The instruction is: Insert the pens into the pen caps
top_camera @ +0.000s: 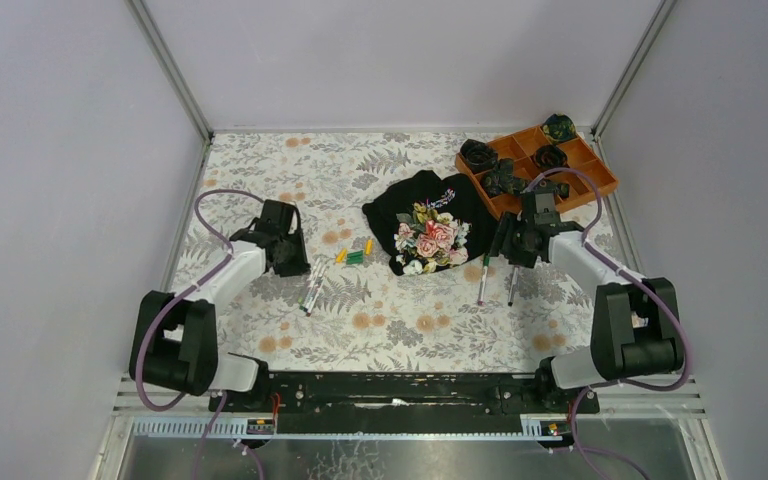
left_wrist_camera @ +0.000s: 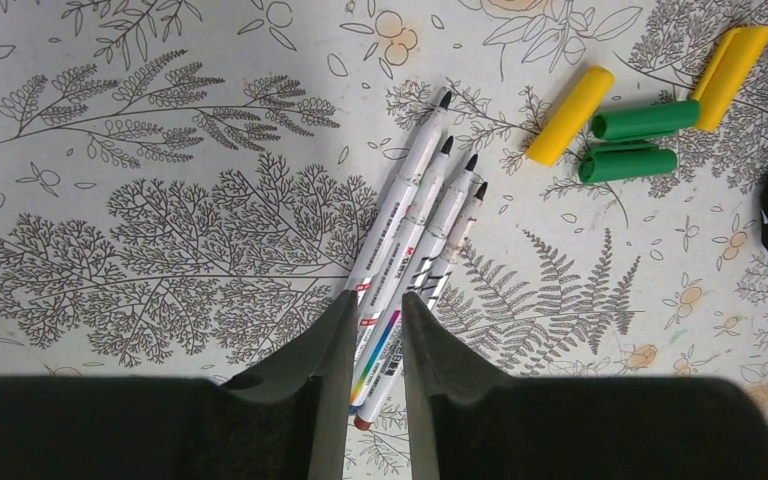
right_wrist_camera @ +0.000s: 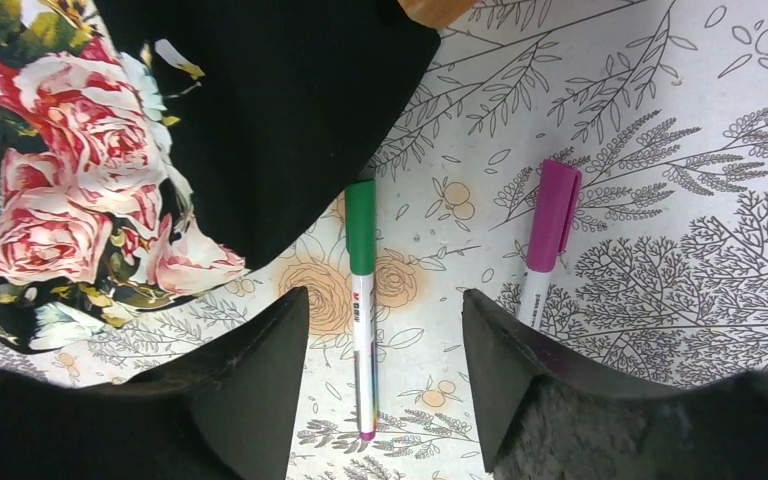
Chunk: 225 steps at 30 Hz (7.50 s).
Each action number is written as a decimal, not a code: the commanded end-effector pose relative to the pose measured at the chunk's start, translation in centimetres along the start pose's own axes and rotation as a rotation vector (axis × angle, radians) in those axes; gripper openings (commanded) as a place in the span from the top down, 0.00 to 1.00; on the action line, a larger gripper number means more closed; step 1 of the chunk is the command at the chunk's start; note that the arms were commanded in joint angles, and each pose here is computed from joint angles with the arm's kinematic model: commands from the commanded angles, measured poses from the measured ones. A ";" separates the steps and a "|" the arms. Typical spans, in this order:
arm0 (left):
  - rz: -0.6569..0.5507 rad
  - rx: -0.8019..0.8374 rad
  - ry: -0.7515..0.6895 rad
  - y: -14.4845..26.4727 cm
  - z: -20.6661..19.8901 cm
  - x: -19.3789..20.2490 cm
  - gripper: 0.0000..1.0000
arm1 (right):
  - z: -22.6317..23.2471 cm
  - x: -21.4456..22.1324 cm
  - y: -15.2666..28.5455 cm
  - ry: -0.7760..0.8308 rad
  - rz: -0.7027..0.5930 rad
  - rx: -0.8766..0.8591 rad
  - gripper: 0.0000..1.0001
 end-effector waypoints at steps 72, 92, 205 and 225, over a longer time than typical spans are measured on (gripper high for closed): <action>-0.170 1.084 -0.415 12.8 -12.7 1.9 1.00 | 24.5 1.9 15.2 0.180 -0.068 -1.200 0.28; -0.201 1.101 -0.434 13.2 -13.0 2.1 1.00 | 28.9 6.2 13.6 0.277 0.105 -1.225 0.85; -0.393 0.935 -0.210 9.9 -12.5 -1.0 1.00 | 31.3 0.7 9.0 0.240 -0.195 -0.590 1.00; -0.362 1.027 -0.278 10.8 -13.8 0.5 1.00 | 32.6 -0.6 13.9 0.210 -0.298 -0.795 1.00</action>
Point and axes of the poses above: each gripper's point midway between its finger pads, its own y axis back along the fingers, its own z axis along the line the jaws close on, x = y × z, the point moved 5 cm from there along y, back along the fingers
